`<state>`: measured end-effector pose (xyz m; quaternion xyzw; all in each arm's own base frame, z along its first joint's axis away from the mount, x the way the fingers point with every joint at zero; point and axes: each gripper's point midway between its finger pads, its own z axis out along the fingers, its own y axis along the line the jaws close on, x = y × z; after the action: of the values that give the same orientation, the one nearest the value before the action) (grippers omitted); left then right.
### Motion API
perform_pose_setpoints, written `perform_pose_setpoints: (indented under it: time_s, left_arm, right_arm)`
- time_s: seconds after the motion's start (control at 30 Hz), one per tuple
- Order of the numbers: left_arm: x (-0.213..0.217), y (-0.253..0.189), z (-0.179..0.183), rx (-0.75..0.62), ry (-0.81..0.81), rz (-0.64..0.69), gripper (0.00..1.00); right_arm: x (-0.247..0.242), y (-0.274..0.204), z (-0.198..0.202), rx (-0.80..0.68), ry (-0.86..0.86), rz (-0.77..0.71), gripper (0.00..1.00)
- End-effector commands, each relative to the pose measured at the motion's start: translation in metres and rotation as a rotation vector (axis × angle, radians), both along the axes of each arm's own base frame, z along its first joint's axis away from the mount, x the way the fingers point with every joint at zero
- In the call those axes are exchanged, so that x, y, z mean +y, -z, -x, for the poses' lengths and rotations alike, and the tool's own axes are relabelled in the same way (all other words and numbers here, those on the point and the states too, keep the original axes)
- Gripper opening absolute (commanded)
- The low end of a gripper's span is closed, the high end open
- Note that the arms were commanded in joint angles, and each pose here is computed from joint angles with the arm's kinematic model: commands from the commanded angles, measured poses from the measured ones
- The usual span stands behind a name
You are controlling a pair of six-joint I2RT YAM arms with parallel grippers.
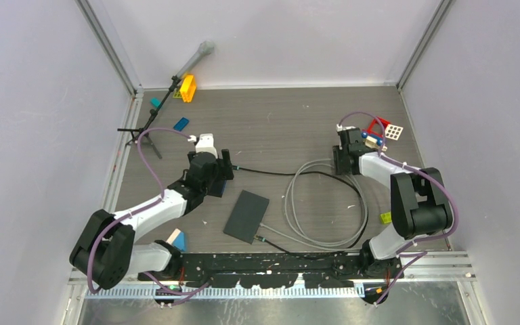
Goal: Insert the plug into the switch port
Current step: Pick up the connector from the center of the board.
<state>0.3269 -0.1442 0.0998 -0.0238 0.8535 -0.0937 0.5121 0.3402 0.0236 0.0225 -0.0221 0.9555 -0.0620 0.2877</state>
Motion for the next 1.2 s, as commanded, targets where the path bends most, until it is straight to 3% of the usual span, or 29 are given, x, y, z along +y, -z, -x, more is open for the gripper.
perform_pose_setpoints:
  time_s: [0.0, 0.17, 0.27, 0.43, 0.67, 0.8, 0.97, 1.17]
  left_arm:
    - [-0.006, -0.024, -0.016, -0.071, -0.004, 0.030, 0.81]
    - [-0.005, -0.024, -0.016, -0.071, -0.007, 0.029, 0.81]
    - [-0.005, -0.026, -0.016, -0.076, -0.007, 0.030, 0.81]
    - [-0.004, -0.032, -0.014, -0.093, -0.005, 0.042, 0.81]
    - [-0.011, -0.043, -0.011, -0.130, 0.037, 0.083, 0.81]
    - [-0.023, -0.064, -0.003, -0.192, 0.110, 0.154, 0.82]
    - [-0.049, -0.105, 0.019, -0.373, 0.307, 0.290, 0.84]
    - [-0.092, -0.149, 0.062, -0.591, 0.663, 0.415, 0.84]
  right_arm:
    - [-0.001, -0.016, -0.013, -0.048, -0.033, 0.019, 0.37]
    - [0.008, -0.051, -0.011, -0.143, -0.099, -0.027, 0.07]
    - [0.020, -0.084, -0.006, -0.235, -0.159, -0.083, 0.01]
    - [0.043, -0.132, 0.009, -0.359, -0.291, -0.182, 0.01]
    - [0.093, -0.190, 0.044, -0.516, -0.613, -0.346, 0.00]
    - [0.125, -0.236, 0.072, -0.691, -0.830, -0.458, 0.00]
    - [0.151, -0.276, 0.105, -0.859, -1.028, -0.581, 0.01]
    - [0.175, -0.292, 0.144, -0.824, -1.267, -0.702, 0.00]
